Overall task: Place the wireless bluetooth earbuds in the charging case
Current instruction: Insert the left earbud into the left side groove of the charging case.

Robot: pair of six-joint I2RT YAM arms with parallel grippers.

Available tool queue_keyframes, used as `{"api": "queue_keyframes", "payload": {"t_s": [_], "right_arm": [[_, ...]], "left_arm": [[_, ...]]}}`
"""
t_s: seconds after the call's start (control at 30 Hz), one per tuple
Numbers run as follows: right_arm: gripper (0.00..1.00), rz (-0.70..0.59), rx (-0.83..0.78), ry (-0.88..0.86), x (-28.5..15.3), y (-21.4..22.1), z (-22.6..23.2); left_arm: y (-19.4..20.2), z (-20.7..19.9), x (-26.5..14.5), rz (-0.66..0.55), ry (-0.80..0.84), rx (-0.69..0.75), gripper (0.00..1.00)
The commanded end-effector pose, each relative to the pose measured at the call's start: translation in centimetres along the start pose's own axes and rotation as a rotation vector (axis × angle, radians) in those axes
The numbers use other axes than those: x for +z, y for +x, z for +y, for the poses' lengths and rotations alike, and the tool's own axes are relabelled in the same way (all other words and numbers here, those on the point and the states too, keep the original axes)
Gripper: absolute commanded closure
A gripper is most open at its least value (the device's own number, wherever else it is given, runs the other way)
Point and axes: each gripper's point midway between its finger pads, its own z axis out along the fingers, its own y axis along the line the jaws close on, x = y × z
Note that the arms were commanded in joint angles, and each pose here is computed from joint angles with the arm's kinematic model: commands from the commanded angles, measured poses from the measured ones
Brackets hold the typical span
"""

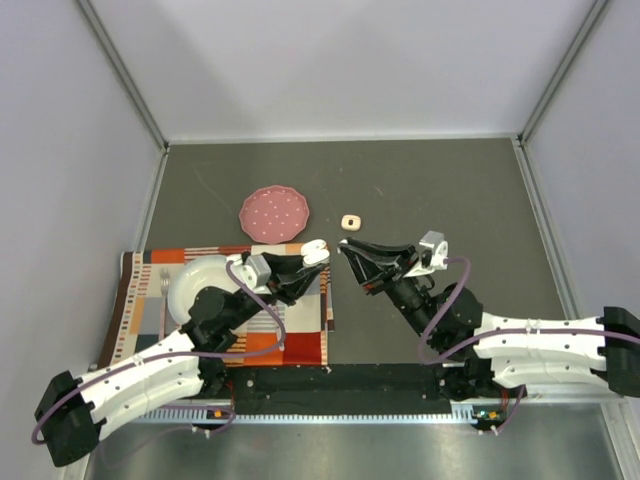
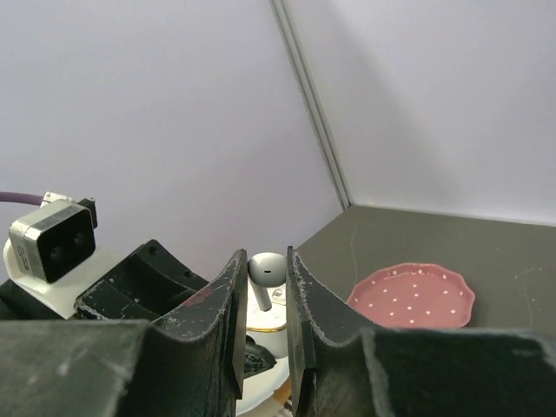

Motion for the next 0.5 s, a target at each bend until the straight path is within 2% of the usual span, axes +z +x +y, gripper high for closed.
{"api": "queue_keyframes", "payload": {"t_s": [0.0, 0.23, 0.47], "right_arm": [[1.00, -0.114, 0.087, -0.091, 1.1, -3.2, 2.8], [1.00, -0.076, 0.181, -0.160, 1.6, -2.3, 4.8], [1.00, -0.024, 0.198, -0.196, 1.8, -0.8, 5.7]], "left_arm": [[-2.1, -0.7, 0.1, -0.109, 0.039, 0.029, 1.00], [-1.9, -1.3, 0.0, -0.146, 0.077, 0.050, 1.00], [-1.9, -1.2, 0.0, -0.153, 0.074, 0.056, 1.00]]}}
